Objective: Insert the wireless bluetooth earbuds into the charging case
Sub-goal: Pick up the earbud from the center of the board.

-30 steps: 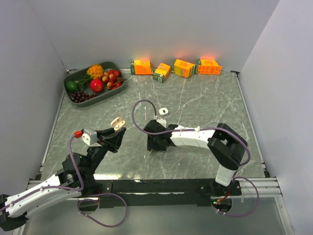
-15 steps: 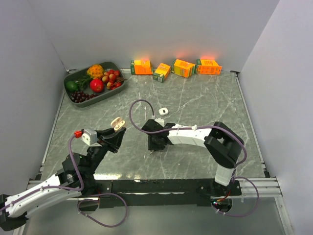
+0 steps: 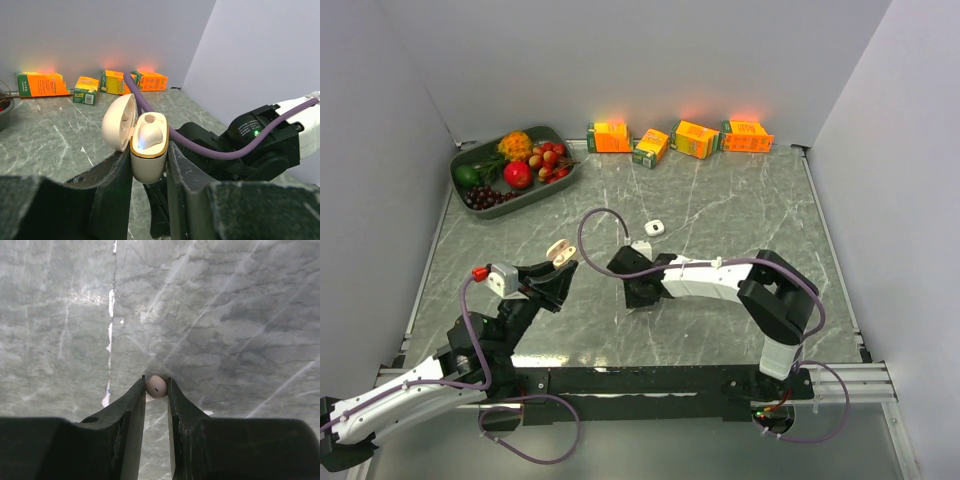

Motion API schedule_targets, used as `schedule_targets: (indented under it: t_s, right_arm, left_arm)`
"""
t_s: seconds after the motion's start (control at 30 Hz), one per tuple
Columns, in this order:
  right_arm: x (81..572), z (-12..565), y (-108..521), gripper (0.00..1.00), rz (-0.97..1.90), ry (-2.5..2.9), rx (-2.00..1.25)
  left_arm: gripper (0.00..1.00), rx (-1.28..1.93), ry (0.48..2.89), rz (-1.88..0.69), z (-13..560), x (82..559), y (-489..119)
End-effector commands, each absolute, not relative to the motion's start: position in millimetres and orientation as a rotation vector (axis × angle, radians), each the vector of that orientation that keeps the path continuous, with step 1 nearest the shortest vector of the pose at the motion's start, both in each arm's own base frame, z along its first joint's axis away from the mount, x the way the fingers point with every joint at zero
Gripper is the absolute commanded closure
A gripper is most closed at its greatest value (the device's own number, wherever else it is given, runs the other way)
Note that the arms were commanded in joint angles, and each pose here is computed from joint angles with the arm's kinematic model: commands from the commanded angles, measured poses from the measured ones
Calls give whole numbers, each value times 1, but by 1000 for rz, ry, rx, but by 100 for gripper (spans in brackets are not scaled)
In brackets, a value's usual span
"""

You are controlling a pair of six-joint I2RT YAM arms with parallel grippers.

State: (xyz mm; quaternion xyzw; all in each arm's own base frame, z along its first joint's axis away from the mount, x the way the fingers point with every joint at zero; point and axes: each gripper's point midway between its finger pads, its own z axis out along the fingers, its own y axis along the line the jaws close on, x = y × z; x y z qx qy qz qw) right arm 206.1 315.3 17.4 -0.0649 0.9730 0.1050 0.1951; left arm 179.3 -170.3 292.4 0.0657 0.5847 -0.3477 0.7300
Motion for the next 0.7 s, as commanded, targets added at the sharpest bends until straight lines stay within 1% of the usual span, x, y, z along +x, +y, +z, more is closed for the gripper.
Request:
schedule_targets:
  t_s: [0.0,0.17,0.27,0.47,0.67]
  right_arm:
    - [228,42,286,100,114,2591,-246]
    - [243,74,261,100,3,2471,-296]
    - [250,102,251,100,-11,2389,-302]
    - [255,167,231,100,8,2232,-329]
    - [250,245,218,100,61,2020,-394]
  left_arm:
    - [99,123,1259,-803,305,177,-170]
    - [99,127,1264,-797,304,178,-171]
    - [99,127,1264,-797,304,178,-172]
    - [99,138,1271,-800,303,179,-178]
    - [99,182,1282,-822,299,180,-194]
